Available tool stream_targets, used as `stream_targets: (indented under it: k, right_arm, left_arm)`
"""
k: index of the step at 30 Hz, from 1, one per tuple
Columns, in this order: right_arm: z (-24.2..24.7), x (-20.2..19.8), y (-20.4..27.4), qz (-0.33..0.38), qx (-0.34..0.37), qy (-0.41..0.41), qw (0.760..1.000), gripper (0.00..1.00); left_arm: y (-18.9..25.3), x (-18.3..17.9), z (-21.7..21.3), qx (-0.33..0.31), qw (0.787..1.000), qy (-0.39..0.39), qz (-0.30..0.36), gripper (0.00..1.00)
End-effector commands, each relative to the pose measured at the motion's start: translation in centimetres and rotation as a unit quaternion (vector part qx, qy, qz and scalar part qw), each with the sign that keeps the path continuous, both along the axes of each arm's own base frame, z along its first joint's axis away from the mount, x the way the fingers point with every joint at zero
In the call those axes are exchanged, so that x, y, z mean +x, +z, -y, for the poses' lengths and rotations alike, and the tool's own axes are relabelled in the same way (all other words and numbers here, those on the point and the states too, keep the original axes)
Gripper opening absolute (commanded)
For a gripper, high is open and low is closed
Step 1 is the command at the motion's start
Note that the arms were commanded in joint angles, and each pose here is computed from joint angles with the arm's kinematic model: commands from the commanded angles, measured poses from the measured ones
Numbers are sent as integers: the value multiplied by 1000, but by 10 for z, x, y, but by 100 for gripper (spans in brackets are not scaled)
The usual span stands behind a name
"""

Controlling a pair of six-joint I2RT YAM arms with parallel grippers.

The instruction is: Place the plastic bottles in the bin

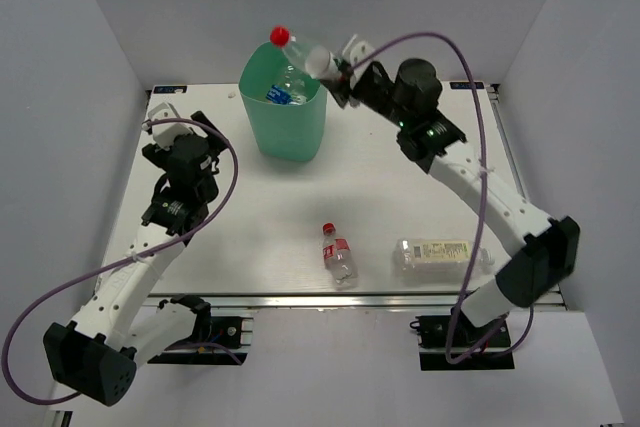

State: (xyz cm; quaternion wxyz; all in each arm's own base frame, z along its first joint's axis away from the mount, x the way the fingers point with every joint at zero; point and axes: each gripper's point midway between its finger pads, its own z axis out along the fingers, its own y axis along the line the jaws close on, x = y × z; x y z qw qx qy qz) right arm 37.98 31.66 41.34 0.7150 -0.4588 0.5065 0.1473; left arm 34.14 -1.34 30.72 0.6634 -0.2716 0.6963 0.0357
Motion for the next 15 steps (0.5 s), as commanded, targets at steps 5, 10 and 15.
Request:
stream_targets:
  k: [5, 10, 15]
  right_arm:
    - [-54, 79, 59, -41, 206, -1, 978, 48]
    - [-99, 117, 33, -110, 237, 34, 965, 63]
    - [-107, 127, 19, -127, 247, 32, 960, 81]
  left_arm:
    - [-31, 10, 24, -32, 998, -55, -24, 98]
    - [-53, 19, 38, -43, 994, -78, -58, 98]
    - [-58, 19, 40, -43, 993, -84, -72, 98]
